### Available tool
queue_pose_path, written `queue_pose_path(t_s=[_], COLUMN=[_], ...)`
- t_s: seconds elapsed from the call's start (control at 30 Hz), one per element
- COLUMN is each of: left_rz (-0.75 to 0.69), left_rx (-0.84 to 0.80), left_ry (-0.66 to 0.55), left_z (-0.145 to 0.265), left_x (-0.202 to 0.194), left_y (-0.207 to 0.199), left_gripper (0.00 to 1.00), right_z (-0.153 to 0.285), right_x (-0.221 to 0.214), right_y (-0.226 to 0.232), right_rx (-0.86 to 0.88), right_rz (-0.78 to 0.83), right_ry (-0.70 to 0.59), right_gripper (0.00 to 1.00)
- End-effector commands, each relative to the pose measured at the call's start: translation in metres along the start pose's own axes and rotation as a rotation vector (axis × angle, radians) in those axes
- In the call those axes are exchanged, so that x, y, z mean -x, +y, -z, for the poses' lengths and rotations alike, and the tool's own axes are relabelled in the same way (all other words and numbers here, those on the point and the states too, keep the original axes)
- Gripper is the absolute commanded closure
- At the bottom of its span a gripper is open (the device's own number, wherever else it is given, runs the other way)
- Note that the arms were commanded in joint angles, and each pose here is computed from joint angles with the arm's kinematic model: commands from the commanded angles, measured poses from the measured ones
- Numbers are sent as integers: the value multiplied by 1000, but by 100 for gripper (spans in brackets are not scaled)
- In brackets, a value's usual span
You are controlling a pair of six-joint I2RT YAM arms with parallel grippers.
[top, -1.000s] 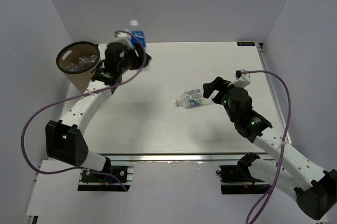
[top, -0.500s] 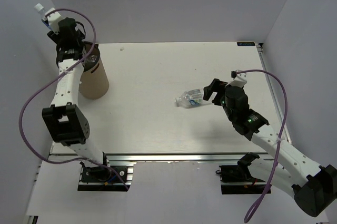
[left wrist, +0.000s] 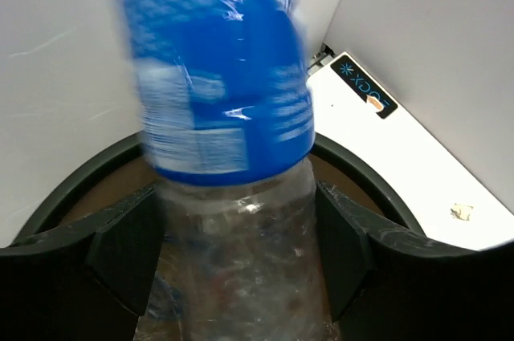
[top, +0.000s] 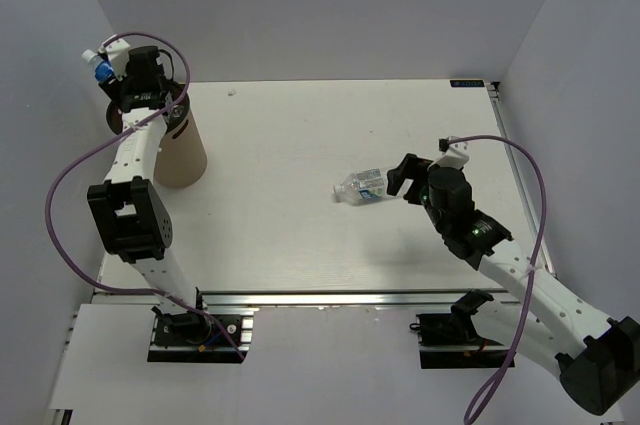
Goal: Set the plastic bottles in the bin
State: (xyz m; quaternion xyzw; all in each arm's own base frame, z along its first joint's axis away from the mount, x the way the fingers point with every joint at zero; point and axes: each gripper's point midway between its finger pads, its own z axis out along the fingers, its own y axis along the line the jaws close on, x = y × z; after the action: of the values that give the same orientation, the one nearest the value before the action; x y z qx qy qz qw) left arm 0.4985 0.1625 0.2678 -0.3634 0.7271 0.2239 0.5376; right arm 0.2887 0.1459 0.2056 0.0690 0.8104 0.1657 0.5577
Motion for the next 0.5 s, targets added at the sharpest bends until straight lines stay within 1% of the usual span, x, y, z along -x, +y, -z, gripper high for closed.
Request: queue_pose_path(t_s=[0.0, 0.17, 0.27, 0.33, 0.47], left_rz=[53, 59, 96, 107, 129], left_rx=[6, 22, 17, -2, -30], left_ry=[-60, -38, -24, -20, -16], left_z=[19, 17, 17, 20, 29], left_x=[32, 24, 21, 23, 30], left_y=[9, 10, 8, 5, 4], left_gripper=[19, 18, 17, 15, 14], right_z=[4, 5, 5, 5, 4], right_x=[7, 9, 9, 11, 10], right_y=[2, 3, 2, 3, 4], right_rx=[21, 29, 21, 22, 28], right_rz=[-13, -20, -22, -20, -20], right_ry=[-26, -34, -36, -38, -32], right_gripper=[11, 11, 11, 11, 11])
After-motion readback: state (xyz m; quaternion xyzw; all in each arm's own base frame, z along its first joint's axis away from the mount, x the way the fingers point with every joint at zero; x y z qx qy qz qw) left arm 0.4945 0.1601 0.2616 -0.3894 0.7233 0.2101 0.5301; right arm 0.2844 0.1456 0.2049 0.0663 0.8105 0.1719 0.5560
